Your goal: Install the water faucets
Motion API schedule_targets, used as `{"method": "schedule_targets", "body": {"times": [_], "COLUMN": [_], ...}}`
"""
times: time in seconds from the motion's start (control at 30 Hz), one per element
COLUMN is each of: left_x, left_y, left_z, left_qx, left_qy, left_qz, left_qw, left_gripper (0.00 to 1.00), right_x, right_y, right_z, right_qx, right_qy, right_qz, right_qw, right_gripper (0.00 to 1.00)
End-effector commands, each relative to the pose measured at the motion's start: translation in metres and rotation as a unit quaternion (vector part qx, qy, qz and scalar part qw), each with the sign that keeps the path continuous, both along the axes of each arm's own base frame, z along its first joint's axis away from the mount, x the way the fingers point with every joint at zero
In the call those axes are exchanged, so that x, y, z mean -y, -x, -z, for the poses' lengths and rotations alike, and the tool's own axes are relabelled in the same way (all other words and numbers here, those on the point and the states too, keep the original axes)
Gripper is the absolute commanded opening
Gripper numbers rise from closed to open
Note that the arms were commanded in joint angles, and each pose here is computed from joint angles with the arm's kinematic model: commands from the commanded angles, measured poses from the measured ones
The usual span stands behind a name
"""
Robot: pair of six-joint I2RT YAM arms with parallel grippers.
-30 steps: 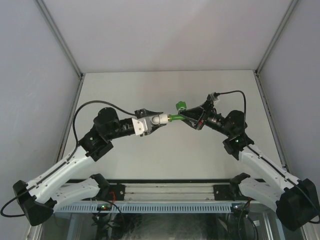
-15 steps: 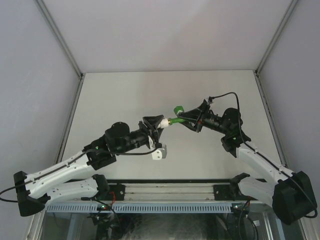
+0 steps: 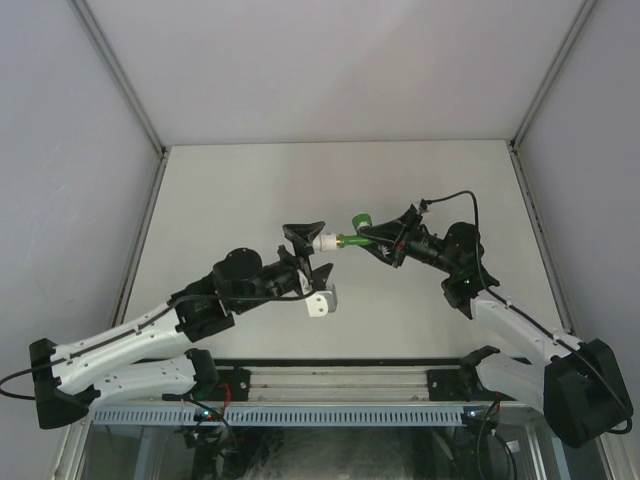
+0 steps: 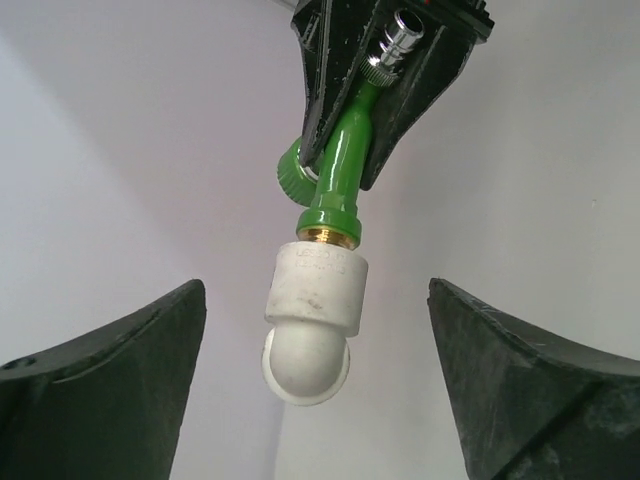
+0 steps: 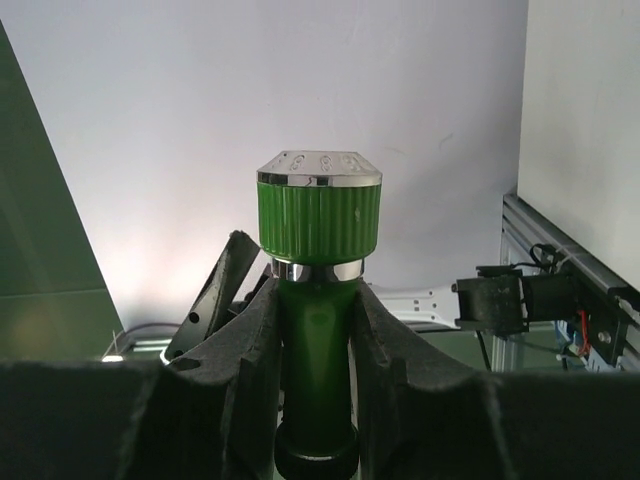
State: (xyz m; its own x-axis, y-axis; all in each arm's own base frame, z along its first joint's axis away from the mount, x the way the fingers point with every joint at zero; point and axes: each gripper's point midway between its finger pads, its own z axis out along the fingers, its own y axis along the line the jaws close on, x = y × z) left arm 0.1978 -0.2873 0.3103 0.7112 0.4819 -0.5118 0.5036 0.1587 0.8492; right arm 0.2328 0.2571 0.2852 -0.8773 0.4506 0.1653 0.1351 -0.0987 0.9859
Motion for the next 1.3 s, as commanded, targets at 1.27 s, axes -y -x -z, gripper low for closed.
{"method": "schedule_targets", "body": {"times": [1.27], "left_x": [0.000], "left_y": [-0.033], "left_z": [-0.065], "left_qx": [-0.798], "left_qy": [0.503], "left_qz": [0.043], "left_qw": [0.328], "left_gripper": [1.00], "right_x": [0.048], "right_y": [-0.010], "right_z": [-0.082], "right_qx": [0.442], "right_qy": [0.055], "right_qz": [0.183], "right_qw": [0.877], "right_gripper": [0.00]}}
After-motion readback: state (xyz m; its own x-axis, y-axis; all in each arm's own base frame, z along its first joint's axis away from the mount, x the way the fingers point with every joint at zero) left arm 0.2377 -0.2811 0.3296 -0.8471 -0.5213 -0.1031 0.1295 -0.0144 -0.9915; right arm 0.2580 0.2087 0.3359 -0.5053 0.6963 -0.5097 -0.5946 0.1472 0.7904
